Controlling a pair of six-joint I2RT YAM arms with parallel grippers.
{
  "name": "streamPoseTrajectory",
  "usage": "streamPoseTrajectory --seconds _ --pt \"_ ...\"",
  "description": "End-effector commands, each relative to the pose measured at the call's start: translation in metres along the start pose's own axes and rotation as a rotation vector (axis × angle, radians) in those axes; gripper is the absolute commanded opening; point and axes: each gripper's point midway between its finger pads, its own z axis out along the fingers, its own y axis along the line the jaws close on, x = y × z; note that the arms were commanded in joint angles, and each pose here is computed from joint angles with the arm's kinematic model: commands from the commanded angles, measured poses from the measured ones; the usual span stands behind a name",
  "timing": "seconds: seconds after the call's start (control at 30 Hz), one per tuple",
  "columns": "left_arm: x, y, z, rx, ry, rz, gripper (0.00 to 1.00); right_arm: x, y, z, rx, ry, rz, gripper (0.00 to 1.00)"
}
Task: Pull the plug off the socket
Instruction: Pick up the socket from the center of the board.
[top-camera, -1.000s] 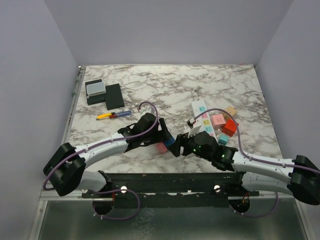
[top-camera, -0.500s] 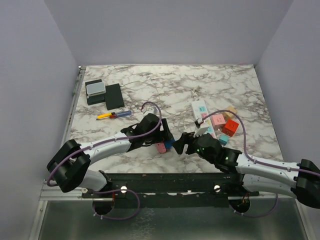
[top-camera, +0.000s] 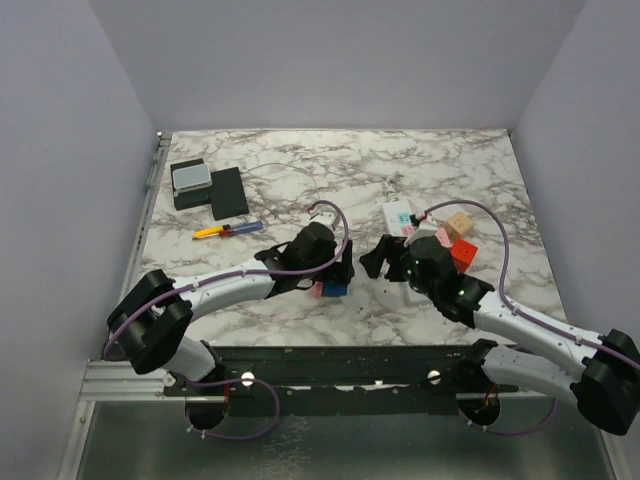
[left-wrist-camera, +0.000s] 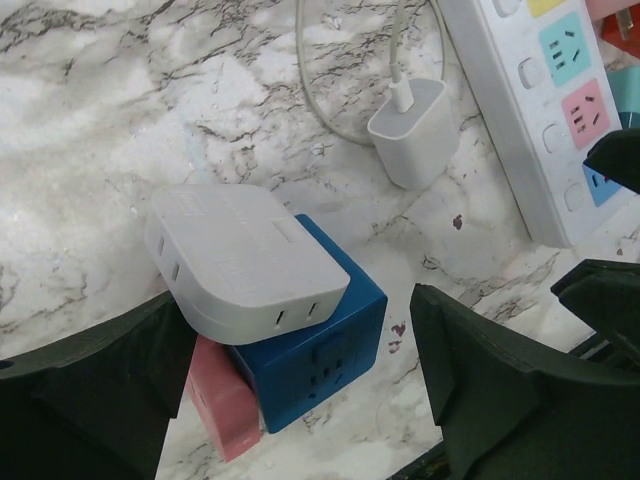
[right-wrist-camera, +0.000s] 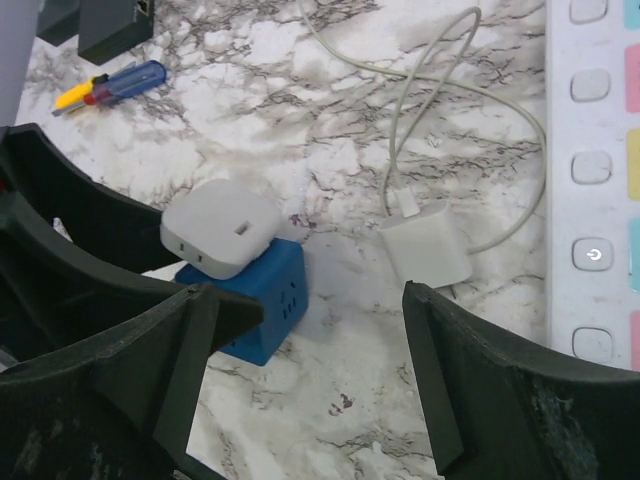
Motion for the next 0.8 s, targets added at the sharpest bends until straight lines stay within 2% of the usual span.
streamPoseTrajectory --seconds 0.0,0.23,0.37,0.5,0.63,0.77 --pt "-0.002 -0.024 0.002 0.109 0.018 0.184 0.91 -0.009 0.006 0.0 0.0 0.026 -0.001 0.84" --pt "0.007 -0.045 0.003 0.168 0.036 0.328 0.92 -0.02 0.0 0.006 0.072 0.067 0.021 0.85" --pt "-0.003 -0.039 0.0 0.086 -0.019 0.361 0.98 -0.022 -0.011 0.005 0.119 0.069 0.041 0.86" --pt "-0.018 -0.029 -0.009 -0.071 -0.102 0.393 0.99 -0.02 -0.016 0.003 0.124 0.069 0.048 0.87" --pt "-0.022 -0.03 -0.015 -0.169 -0.118 0.315 0.99 -0.016 -0.019 0.002 0.122 0.073 0.054 0.88" --pt "-0.006 -0.034 -0.014 -0.164 -0.074 0.16 0.99 -0.014 -0.02 0.002 0.122 0.07 0.057 0.89"
